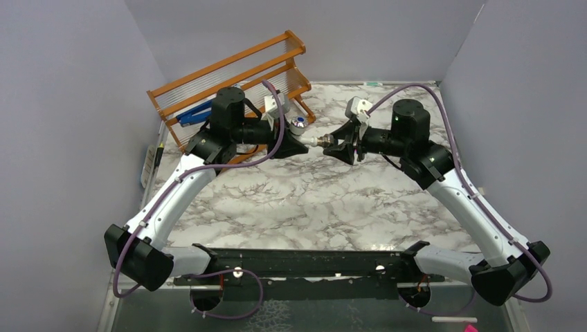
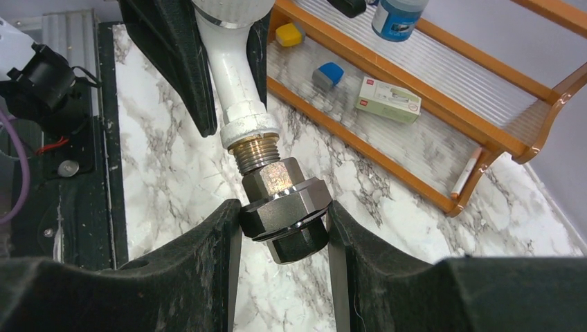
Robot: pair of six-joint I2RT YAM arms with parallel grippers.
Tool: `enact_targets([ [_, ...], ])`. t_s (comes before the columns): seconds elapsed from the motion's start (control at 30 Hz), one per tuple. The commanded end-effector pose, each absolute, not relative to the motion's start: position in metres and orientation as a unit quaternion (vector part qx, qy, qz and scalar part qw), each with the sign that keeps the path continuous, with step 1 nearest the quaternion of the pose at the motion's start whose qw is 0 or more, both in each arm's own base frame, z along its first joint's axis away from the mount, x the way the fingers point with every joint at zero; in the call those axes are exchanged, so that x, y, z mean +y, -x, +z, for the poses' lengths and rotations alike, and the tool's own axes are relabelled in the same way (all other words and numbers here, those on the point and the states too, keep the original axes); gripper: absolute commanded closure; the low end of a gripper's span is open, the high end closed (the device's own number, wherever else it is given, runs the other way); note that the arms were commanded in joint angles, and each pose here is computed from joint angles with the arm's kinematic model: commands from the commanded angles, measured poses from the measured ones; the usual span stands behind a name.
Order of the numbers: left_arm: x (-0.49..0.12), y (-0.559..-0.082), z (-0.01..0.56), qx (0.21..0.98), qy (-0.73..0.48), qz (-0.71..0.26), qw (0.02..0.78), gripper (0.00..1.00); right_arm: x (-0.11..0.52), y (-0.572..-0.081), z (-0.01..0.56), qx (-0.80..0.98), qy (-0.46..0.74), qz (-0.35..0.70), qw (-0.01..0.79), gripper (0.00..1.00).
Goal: Install the water faucets
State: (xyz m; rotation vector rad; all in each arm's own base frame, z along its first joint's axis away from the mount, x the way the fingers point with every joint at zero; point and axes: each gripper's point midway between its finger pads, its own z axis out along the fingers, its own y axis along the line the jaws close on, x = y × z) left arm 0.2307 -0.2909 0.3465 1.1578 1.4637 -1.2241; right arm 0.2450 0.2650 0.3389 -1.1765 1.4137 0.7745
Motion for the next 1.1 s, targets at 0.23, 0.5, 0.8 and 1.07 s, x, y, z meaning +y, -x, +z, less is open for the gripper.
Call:
enact_targets([
  [0.23, -0.298, -0.24, 0.342, 0.598, -0.478, -0.458, 0.452, 1.0, 0.276, -0.238, 0.367, 0.567, 0.498, 0.342, 0.559, 0.99],
  [0.5, -0.297, -0.246, 0.337, 0.613, -0.469, -0.445, 0.453, 1.0, 0.276, -0.236, 0.369, 0.549, 0.506, 0.337, 0.574, 0.99],
  [0.8, -0.297, -0.251, 0.334, 0.622, -0.462, -0.438, 0.455, 1.0, 0.277, -0.217, 0.372, 0.499, 0.533, 0.355, 0.584, 0.99],
  [1.07, -0.299, -0.244, 0.338, 0.608, -0.463, -0.459, 0.453, 1.0, 0.279, -0.226, 0.365, 0.523, 0.517, 0.355, 0.577, 0.99],
])
